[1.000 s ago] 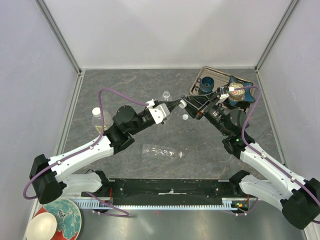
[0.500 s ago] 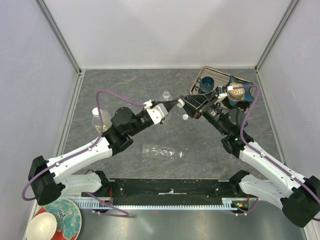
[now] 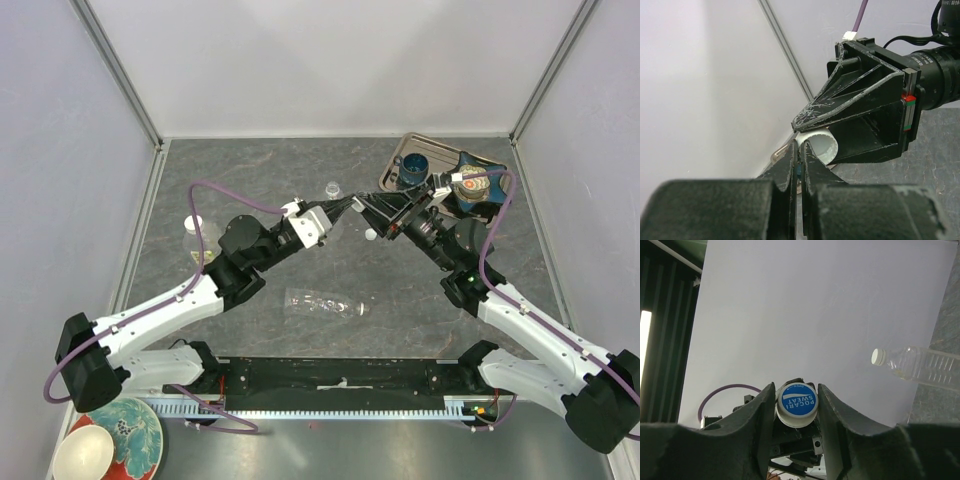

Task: Screw on the bottle caps
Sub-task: Pick up the bottle cap from the center of the board.

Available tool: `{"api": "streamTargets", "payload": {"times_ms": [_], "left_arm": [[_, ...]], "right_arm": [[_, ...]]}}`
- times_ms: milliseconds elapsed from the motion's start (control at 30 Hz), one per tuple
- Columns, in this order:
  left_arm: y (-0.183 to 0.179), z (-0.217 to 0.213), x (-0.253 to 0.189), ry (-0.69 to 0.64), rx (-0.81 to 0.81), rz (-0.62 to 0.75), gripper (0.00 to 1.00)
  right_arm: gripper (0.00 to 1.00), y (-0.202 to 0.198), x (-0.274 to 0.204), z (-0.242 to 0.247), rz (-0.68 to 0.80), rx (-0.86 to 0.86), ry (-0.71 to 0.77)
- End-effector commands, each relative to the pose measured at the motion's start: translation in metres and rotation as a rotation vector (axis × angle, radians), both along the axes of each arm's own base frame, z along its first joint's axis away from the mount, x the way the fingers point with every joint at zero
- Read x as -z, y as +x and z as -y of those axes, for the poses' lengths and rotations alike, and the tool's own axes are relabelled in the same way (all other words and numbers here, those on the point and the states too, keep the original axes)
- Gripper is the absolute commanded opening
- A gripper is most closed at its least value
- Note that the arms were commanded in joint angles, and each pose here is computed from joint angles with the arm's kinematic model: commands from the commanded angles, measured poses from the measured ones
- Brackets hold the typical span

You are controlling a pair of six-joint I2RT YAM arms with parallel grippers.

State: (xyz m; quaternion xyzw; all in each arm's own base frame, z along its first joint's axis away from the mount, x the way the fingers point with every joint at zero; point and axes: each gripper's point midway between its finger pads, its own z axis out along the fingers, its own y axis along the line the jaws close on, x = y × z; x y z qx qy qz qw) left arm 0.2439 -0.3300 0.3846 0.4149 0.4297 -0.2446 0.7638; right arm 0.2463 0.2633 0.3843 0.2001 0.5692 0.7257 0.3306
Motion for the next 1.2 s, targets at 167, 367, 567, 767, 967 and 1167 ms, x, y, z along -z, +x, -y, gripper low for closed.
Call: {"api": "streamTargets", "payload": {"times_ms": [167,367,567,767,967,1167], "left_arm": [[0.006,-0.011,0.014,0.025,-0.04,-0.001,0.02],[0.004,-0.013,0.021,0.043,-0.035,-0.006,0.02],[-0.006,-0.017,0.016,0.032,-0.01,-0.006,0.36],[0.006,-0.032,0.001,0.028,-0.094,-0.034,0.83],[-0.002,-0.047,0.026,0.148,-0.032,-0.173,0.99],[-0.083,-0.049,0.136,0.573,0.367,-0.504,0.99]], "right_arm": [[0.36,-0.022,-0.059,0.01,0.144,-0.029,0.122],[0.27,-0.021,-0.06,0.01,0.159,-0.009,0.088],[0.22,-0.019,-0.059,0.008,0.18,0.027,-0.064],[0.17,-0.015,-0.035,0.014,0.139,0.076,-0.194],[0.18,-0.011,-0.003,0.041,0.086,0.206,-0.429],[0.18,-0.012,0.0,0.072,0.093,0.333,-0.567]]}}
